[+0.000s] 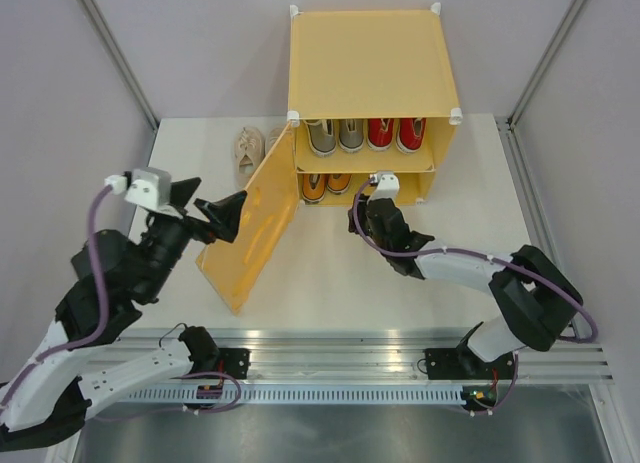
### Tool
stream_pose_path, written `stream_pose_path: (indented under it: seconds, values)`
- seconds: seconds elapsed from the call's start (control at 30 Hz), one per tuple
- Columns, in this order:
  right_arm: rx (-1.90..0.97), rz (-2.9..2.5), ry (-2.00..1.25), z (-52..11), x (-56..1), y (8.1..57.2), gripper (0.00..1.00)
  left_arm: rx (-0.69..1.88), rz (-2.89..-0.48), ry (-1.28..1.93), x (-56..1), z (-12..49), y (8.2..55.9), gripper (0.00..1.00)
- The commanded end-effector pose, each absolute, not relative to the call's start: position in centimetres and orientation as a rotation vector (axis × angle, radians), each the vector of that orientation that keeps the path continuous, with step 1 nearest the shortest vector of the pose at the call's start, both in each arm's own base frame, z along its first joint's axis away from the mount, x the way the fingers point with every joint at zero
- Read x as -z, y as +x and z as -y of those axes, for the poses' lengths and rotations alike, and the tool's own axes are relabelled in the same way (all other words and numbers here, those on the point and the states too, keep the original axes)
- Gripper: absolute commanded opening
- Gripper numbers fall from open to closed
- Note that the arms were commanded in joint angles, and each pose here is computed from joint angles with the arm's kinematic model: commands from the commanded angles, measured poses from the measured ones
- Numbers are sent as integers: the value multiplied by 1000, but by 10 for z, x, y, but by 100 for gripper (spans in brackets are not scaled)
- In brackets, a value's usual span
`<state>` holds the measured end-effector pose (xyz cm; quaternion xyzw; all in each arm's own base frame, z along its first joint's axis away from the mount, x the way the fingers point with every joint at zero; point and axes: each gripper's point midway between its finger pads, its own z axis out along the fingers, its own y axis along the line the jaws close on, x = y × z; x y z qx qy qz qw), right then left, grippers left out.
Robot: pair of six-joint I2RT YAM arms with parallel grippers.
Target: Place and organize the shoes in the shoe cabinet
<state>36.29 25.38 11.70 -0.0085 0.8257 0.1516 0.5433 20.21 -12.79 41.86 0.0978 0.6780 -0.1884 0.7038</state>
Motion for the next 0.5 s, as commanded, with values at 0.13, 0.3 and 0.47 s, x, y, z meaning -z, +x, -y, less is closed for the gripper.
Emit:
stream_pose_path:
  seconds: [0.13, 0.3, 0.47]
  values:
    - [-433, -1978, -3, -231, -133, 323, 50, 213, -1513, -10, -455, 79, 215, 100]
    - [-486, -1970, 12, -218, -141, 300, 50, -18, -1602, -133, -432, 68, 239, 100]
    - [-548, -1990, 8, -214, -135, 281, 50, -40, -1680, -237, -410, 53, 264, 100]
